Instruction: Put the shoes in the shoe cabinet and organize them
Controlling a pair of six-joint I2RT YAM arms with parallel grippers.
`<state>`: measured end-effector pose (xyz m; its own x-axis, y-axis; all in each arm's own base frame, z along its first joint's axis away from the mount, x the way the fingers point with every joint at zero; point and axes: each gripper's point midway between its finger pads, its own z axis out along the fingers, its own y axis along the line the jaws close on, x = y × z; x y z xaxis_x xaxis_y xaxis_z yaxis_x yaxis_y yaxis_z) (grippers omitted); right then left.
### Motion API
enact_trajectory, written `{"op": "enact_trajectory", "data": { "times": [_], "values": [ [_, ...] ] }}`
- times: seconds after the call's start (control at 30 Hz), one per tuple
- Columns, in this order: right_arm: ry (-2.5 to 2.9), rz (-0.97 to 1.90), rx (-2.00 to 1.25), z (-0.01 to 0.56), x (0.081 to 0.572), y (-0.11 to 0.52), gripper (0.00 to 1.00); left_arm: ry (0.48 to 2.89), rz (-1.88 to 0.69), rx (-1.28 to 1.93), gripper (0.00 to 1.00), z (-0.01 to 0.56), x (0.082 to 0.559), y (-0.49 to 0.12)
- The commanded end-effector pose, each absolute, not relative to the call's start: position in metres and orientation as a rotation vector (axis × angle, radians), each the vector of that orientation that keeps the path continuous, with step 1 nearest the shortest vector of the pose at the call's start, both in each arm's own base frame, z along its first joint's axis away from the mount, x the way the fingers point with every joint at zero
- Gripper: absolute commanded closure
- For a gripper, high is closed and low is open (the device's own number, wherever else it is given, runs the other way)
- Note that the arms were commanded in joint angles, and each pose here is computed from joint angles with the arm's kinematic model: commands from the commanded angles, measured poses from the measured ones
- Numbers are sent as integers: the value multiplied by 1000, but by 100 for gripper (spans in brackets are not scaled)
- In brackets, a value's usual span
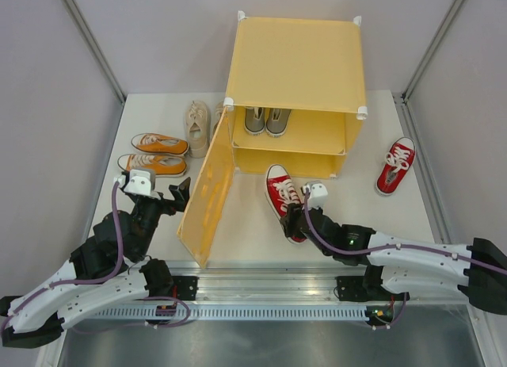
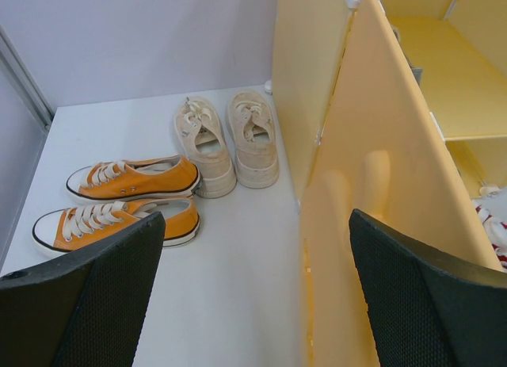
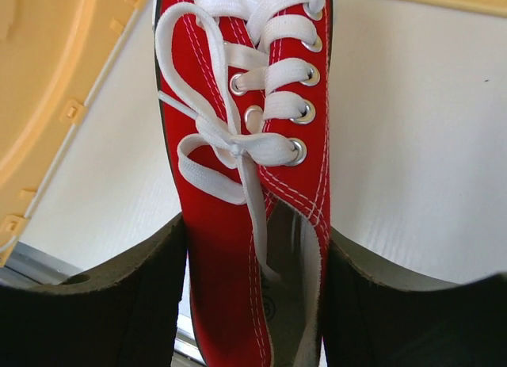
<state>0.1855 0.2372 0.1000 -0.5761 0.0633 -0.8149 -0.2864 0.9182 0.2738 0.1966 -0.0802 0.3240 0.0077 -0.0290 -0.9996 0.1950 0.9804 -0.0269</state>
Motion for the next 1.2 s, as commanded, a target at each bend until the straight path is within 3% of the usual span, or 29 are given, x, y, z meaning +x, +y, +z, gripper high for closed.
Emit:
{"op": "enact_trajectory", "data": {
  "times": [0.0,0.5,0.67,0.93,1.03,1.07,1.1,1.13,1.17],
  "values": [
    [2025,494,-13,135,198,227,99,1539,-208,109,0,331,195,-80],
    [1746,234,281,261,255,168,99,1532,-227,109,0,332,194,-80],
    [1742,258,269,272,288,175,99,1529,-235,109,0,333,193,-80],
    [1830,348,164,230,266,180,98,1520,-264,116,0,335,191,-82],
    [1911,378,47,189,252,186,54,1517,-275,117,0,337,190,-83],
    [1936,383,19,178,248,188,30,1516,-278,118,0,337,190,-83],
    [1978,386,-13,159,243,189,23,1516,-284,122,0,337,190,-84],
    [2001,377,-26,147,240,189,7,1515,-285,123,0,337,190,-84],
    [2017,368,-34,138,239,188,2,1516,-284,124,0,337,190,-84]
  ]
}}
